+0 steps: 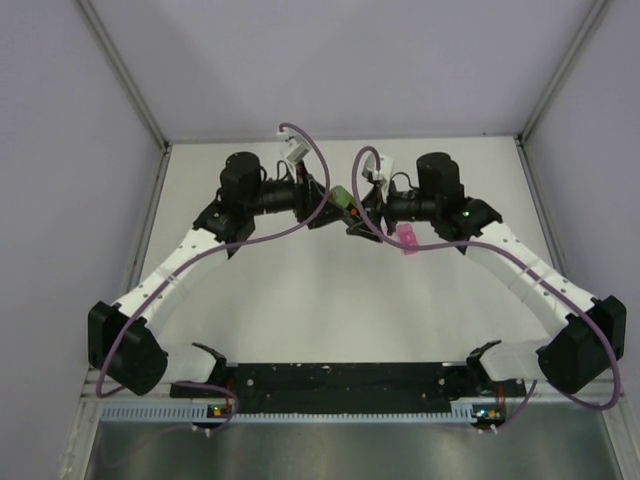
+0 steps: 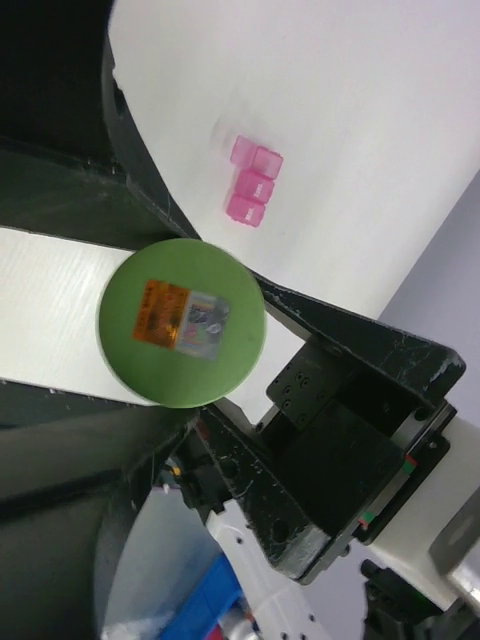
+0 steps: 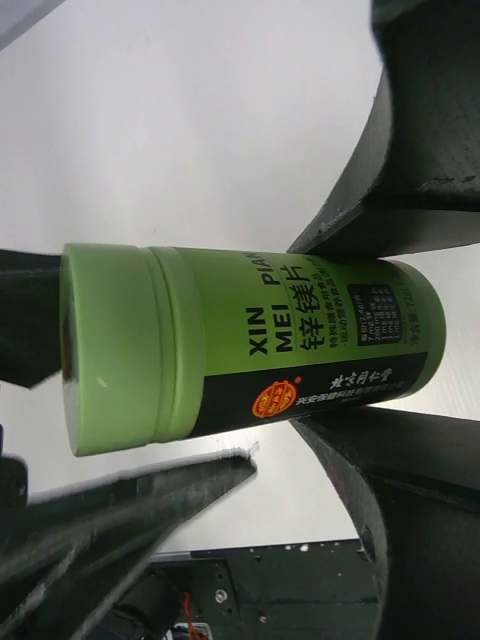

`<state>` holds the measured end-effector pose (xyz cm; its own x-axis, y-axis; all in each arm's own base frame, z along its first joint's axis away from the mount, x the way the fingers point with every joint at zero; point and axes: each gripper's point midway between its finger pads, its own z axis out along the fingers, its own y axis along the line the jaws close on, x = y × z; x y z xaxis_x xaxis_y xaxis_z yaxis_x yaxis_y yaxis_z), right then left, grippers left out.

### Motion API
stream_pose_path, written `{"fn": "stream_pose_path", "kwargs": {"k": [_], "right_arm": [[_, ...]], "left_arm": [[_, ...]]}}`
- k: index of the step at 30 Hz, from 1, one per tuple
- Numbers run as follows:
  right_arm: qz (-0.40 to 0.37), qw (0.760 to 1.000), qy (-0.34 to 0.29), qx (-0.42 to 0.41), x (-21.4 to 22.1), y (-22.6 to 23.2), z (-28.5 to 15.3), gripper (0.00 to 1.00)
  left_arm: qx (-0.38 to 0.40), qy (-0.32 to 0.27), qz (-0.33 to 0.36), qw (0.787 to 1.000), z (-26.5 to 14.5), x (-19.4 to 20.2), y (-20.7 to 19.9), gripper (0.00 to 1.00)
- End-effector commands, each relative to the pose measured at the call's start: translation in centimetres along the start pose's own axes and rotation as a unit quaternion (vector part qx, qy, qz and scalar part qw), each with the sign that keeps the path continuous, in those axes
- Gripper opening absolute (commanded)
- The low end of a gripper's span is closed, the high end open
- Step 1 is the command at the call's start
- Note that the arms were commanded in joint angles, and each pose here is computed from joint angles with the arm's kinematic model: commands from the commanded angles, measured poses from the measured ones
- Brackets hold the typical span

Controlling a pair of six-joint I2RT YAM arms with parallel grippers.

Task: Sort the pills into containers
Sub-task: Unscrew the lid of the pill bottle.

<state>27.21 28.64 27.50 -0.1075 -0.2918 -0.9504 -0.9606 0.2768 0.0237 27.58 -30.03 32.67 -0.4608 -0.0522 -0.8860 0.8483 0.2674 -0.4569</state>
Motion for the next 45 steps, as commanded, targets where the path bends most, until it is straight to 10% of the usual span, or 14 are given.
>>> {"fn": "stream_pose_path", "kwargs": {"k": [1, 5, 14, 29, 35, 42, 45], "right_arm": [[-0.011, 1.0, 0.005, -0.002, -0.8, 0.8, -1.2, 0.0], [-0.004, 1.0, 0.014, -0.021, -0.6, 1.8, -1.7, 0.0], [0.027, 0.993, 0.041, -0.112, 0.5, 5.3, -2.4, 0.0], [0.034, 0.989, 0.042, -0.134, 0.8, 6.0, -2.4, 0.0], [0.032, 0.99, 0.044, -0.127, 0.8, 5.7, -2.4, 0.0], [0.014, 0.998, 0.055, -0.034, 1.0, 2.6, -2.4, 0.0], [0.004, 0.998, 0.054, 0.012, 0.3, 1.0, -2.5, 0.0]], "left_arm": [[0.052, -0.026, 0.076, 0.995, -1.8, -2.4, -3.7, 0.74], [0.077, -0.007, 0.133, 0.988, -2.6, -2.2, -4.7, 0.99], [0.102, 0.04, 0.239, 0.965, -3.3, -0.1, -4.4, 0.99], [0.147, 0.05, 0.219, 0.963, -1.3, 1.6, -4.9, 0.91], [0.142, 0.055, 0.2, 0.968, -0.5, 1.8, -4.4, 0.71], [0.112, 0.038, 0.13, 0.984, 0.2, 0.6, -4.1, 0.02], [0.062, 0.021, 0.084, 0.994, 0.5, -0.4, -3.2, 0.0]]}}
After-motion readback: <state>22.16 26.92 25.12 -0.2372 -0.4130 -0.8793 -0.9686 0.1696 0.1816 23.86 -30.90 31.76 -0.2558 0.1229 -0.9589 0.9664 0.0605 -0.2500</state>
